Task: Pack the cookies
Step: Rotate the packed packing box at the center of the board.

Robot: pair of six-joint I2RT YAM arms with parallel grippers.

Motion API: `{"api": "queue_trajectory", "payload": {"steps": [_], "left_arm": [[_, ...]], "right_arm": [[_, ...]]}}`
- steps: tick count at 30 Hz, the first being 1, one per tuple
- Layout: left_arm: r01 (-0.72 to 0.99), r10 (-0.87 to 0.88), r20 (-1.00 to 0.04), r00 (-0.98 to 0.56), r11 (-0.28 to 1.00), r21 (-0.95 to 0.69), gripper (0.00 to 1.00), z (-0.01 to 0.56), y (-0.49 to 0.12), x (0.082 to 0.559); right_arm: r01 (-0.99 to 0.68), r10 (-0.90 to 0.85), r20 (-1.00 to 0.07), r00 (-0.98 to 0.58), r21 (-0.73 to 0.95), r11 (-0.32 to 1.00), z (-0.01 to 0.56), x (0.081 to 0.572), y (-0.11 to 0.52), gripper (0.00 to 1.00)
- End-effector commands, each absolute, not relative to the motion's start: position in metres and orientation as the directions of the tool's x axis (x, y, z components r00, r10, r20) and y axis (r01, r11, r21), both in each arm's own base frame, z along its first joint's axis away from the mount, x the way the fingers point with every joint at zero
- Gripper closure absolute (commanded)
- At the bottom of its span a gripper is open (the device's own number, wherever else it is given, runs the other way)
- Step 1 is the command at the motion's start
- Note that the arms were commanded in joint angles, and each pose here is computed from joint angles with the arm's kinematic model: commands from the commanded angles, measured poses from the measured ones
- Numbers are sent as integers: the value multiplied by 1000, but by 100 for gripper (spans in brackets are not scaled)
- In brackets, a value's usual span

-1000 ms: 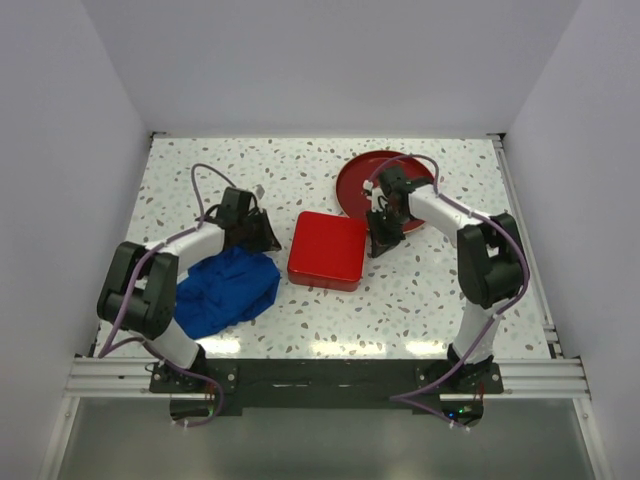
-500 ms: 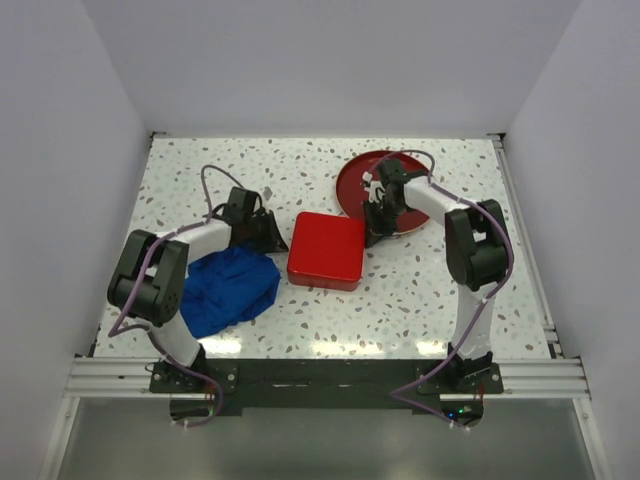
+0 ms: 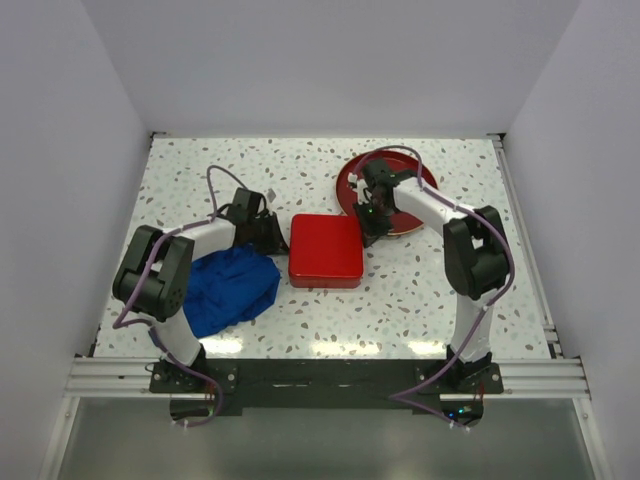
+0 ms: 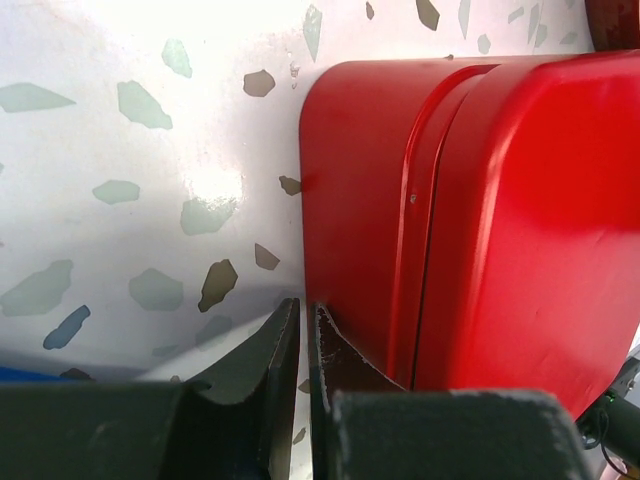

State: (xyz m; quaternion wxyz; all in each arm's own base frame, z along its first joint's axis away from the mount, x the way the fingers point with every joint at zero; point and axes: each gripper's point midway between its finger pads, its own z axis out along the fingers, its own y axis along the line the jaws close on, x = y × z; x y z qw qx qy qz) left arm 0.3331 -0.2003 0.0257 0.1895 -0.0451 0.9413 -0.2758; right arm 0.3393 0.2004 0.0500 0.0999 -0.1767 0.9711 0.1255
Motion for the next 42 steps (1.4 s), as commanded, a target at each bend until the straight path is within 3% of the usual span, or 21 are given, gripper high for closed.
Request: {"api": "queue_trajectory", "payload": {"steps": [1,10,14,17,23,33,42], "left_arm": [[88,-181,-390,-903,809,-580,86,51,-222,348],[-54,-324,-502,-802,876,-479,86,90,-156,367],[20,-292,-561,-775,876,-482,84,129,-155,367],[181,-219,-582,-783,816,-550,83,154,-180,356],[335,-7,-508,-861,745,-577,83,148,-245,303],[175,17,-380,-925,906,-385,90,86,-203,283],[160,29,-322,-946,907,-389,91,68,-196,260]], "right_arm": [[-417,-342,-326,-881,197,887,78,343,211,91],[-413,-341,-316,-885,199,888,73,341,209,91],[-411,-339,-315,-887,203,889,74,341,210,91],[-411,-337,-319,-886,204,889,75,342,210,91],[-406,-335,-313,-889,198,892,73,341,208,91],[-408,-338,-315,-887,189,893,72,339,206,91],[-412,-339,-329,-881,183,893,76,341,204,86]]}}
